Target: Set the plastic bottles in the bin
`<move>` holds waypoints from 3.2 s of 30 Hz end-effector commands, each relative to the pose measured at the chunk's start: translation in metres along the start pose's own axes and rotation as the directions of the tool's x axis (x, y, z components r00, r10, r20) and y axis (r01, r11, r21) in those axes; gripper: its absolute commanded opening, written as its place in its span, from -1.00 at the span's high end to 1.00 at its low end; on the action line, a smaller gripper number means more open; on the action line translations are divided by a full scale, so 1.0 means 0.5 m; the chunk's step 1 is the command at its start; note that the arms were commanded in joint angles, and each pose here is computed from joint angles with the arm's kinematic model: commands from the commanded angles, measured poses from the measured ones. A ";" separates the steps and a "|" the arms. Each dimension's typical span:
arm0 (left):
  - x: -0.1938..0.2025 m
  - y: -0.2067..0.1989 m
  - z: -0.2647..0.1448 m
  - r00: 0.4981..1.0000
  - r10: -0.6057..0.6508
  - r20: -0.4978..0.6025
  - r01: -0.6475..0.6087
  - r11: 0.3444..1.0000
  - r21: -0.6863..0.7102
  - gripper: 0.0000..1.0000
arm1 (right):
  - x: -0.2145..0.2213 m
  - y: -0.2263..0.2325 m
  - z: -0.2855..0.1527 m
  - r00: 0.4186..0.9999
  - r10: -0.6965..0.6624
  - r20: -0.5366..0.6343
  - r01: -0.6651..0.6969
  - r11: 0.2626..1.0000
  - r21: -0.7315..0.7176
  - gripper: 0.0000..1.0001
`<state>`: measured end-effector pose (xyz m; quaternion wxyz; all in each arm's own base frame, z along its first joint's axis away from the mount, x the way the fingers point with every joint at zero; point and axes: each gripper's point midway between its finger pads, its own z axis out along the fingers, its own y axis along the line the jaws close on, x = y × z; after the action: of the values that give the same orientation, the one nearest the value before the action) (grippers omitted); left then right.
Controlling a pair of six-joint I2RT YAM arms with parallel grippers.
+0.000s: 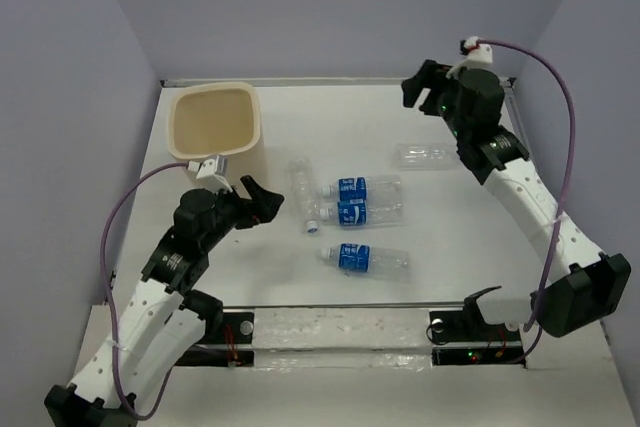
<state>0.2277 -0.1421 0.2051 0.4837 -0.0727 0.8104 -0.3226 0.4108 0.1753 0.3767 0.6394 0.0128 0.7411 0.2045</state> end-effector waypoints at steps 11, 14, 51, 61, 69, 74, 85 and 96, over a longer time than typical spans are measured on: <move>-0.030 -0.083 0.015 0.992 0.111 0.065 -0.111 0.994 -0.005 -0.98 | 0.288 -0.469 -0.047 0.921 0.388 -0.031 -0.284 0.723 0.631 -1.00; -0.046 -0.093 0.003 0.983 0.168 0.077 -0.167 0.986 -0.027 -0.98 | 0.307 -0.481 -0.021 0.886 0.464 -0.010 -0.360 0.700 0.617 -0.99; -0.066 -0.142 -0.012 0.973 0.209 0.101 -0.214 0.976 0.041 -0.98 | 0.187 -0.457 0.216 0.751 0.641 0.161 -0.653 0.683 0.328 0.11; -0.238 -0.143 -0.178 0.896 0.142 0.421 -0.159 0.987 0.007 -0.98 | -0.140 0.049 0.138 0.878 0.421 0.230 -0.367 0.898 -0.243 0.18; -0.256 -0.074 -0.251 0.867 0.049 0.496 -0.020 0.998 -0.062 -0.98 | -0.167 0.480 0.093 0.931 0.291 0.219 -0.109 0.797 -0.595 0.20; -0.258 -0.066 -0.278 0.860 0.025 0.509 -0.004 0.999 -0.043 -0.97 | -0.091 0.659 0.112 0.952 0.199 0.233 0.007 0.746 -0.666 0.19; -0.211 -0.052 -0.255 0.898 0.030 0.438 -0.009 0.999 -0.049 -0.97 | 0.101 0.750 0.191 0.975 0.103 0.196 0.066 0.710 -0.701 -0.49; -0.120 -0.061 -0.102 0.963 0.112 0.247 -0.087 0.990 -0.110 -0.98 | -0.015 0.698 0.038 0.961 0.101 0.257 0.110 0.713 -0.692 -0.77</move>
<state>0.1882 -0.0840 0.3094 0.6232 -0.1164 0.7316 -0.2506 0.3902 0.5564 0.3699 0.6169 -0.2291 0.6117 0.4392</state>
